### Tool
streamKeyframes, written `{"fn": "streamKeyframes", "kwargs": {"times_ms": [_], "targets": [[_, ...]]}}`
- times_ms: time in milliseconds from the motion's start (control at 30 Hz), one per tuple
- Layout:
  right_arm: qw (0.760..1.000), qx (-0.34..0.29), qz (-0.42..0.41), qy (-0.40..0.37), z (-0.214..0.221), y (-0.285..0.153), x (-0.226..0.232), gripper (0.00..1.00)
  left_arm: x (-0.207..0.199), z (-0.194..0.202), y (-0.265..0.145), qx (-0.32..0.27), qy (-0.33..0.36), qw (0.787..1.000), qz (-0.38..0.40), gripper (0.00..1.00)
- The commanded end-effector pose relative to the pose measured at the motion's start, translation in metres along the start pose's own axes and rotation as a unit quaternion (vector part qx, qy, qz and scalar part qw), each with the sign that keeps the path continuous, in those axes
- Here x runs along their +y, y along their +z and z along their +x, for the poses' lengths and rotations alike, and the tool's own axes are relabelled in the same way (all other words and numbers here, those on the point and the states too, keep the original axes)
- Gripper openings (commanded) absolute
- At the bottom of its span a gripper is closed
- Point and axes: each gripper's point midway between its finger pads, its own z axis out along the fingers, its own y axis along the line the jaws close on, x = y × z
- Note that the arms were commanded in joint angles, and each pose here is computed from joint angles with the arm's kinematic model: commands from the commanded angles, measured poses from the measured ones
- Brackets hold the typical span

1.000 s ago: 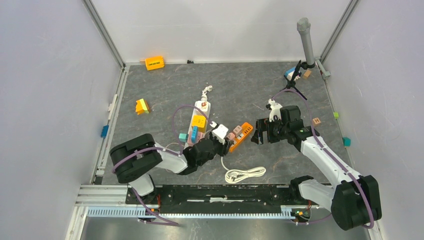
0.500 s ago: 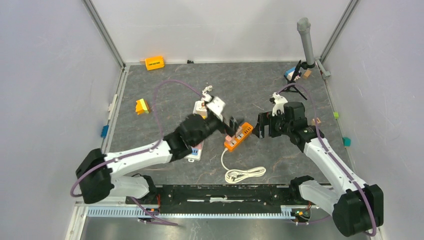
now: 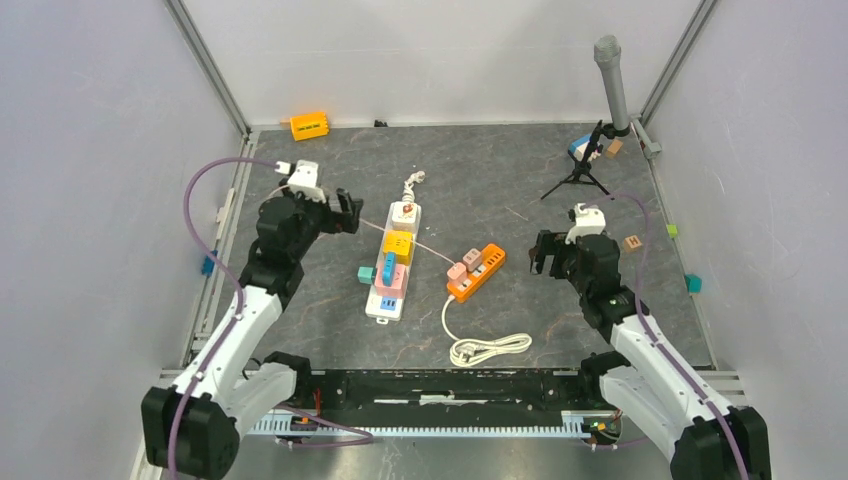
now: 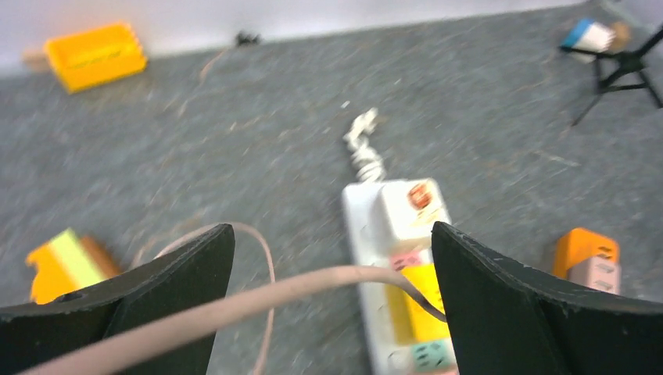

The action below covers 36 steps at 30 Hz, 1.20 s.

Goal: Insert the plug
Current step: Reset both arms

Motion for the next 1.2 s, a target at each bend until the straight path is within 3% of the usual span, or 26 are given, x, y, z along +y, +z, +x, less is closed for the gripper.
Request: {"fn": "streamKeyframes", "kwargs": {"times_ms": [0,167,333,467,600,767,1000,1033,1133,1167], "targets": [[0.99,-0.102,0.094,0.014,-0.021,-0.001,-0.037,0.98,0.032,0.046,-0.022,0.059,-0.021,0.997,-0.041,1.0],[0.976,-0.124,0.178,-0.015,0.003,-0.005,-0.074,0.98,0.07,0.088,-0.029,0.065,-0.051,0.99,-0.11,1.0],[0.956,-0.151,0.239,-0.076,0.025,-0.013,-0.104,0.98,0.085,0.122,-0.026,0.079,-0.023,0.988,-0.133,1.0],[0.949,-0.161,0.24,-0.124,0.051,-0.018,-0.112,0.98,0.101,0.151,-0.029,0.085,-0.001,0.982,-0.166,1.0],[0.948,-0.164,0.231,-0.143,0.057,-0.019,-0.111,0.98,0.111,0.151,-0.025,0.091,0.006,0.979,-0.185,1.0],[0.943,-0.189,0.222,-0.163,0.041,-0.018,-0.108,0.98,0.111,0.127,-0.02,-0.016,0.043,0.983,-0.175,1.0],[0.94,-0.228,0.195,-0.162,0.016,-0.013,-0.104,0.98,0.11,0.142,0.012,-0.008,0.049,0.989,-0.139,1.0],[0.94,-0.232,0.186,-0.165,0.012,-0.011,-0.102,0.98,0.111,0.14,0.013,-0.033,0.05,0.988,-0.144,1.0],[0.942,-0.239,0.156,-0.177,0.009,-0.005,-0.095,0.98,0.117,0.15,0.017,0.014,0.043,0.987,-0.152,1.0],[0.945,-0.229,0.156,-0.175,0.014,-0.001,-0.097,0.98,0.122,0.144,0.017,-0.007,0.037,0.985,-0.171,1.0]]}}
